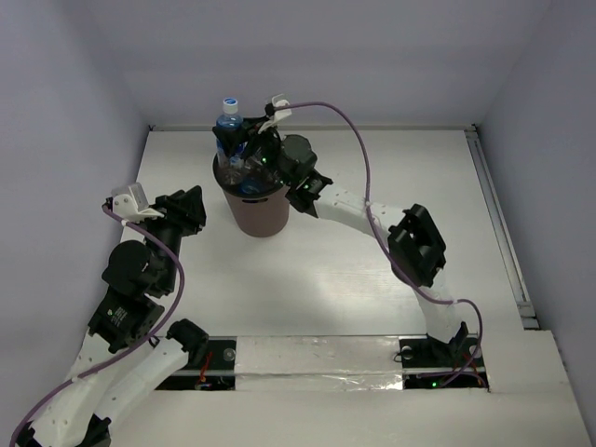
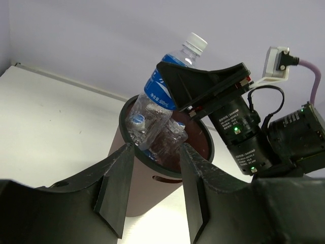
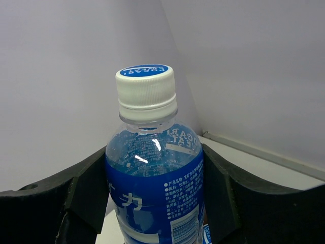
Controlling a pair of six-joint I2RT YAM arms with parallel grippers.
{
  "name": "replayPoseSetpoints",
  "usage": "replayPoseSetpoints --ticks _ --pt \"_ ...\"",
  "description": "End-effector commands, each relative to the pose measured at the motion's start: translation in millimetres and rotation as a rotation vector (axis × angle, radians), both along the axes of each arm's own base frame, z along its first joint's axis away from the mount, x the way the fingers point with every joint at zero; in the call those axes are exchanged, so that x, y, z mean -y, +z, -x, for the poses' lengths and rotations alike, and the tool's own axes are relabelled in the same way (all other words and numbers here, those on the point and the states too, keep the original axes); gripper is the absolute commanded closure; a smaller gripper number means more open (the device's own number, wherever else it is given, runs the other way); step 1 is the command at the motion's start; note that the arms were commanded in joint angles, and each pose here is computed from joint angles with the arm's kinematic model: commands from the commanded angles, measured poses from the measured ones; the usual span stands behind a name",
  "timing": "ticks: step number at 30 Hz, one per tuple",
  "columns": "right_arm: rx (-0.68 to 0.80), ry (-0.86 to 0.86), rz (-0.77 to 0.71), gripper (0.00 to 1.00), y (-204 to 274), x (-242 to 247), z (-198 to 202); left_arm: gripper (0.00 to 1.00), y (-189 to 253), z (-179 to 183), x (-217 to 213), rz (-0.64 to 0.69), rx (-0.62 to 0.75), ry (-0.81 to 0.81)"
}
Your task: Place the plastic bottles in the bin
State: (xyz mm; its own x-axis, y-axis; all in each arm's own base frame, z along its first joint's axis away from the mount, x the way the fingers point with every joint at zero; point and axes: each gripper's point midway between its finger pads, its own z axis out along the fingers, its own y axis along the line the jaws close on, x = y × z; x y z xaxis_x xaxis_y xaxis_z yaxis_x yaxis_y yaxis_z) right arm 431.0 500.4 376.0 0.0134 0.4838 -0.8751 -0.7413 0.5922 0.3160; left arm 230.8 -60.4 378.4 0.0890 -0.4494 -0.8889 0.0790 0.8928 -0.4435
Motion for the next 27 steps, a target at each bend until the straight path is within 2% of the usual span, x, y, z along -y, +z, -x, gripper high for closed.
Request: replayPoseSetpoints --ticks 1,5,8,12,13,16,21,27 --pt "0.031 0.059 0.036 0.42 22 -10 10 0.62 4 -1 1 0.019 0.018 -0.002" --pt "0.038 0.147 -0.038 0.42 66 -11 28 0.62 1 -2 0 0.008 0.008 0.004" --pt "0.048 0.140 -0.029 0.42 77 -7 31 0.62 3 -1 -2 0.009 0.015 0.009" --pt "0.015 0.121 0.013 0.42 46 -11 24 0.62 5 1 -2 0.013 0.024 0.007" --pt "-0.009 0.131 0.032 0.42 24 -13 24 0.62 5 1 -2 0.012 0.024 0.005" --pt "0.002 0.172 -0.020 0.43 35 -11 34 0.62 2 -1 0 0.002 0.018 0.003" --pt "-0.007 0.145 0.002 0.44 42 -1 37 0.62 5 0 -1 0.003 0.024 0.002" --pt "-0.066 0.159 0.010 0.43 -5 1 41 0.62 3 -1 2 0.002 0.019 -0.010"
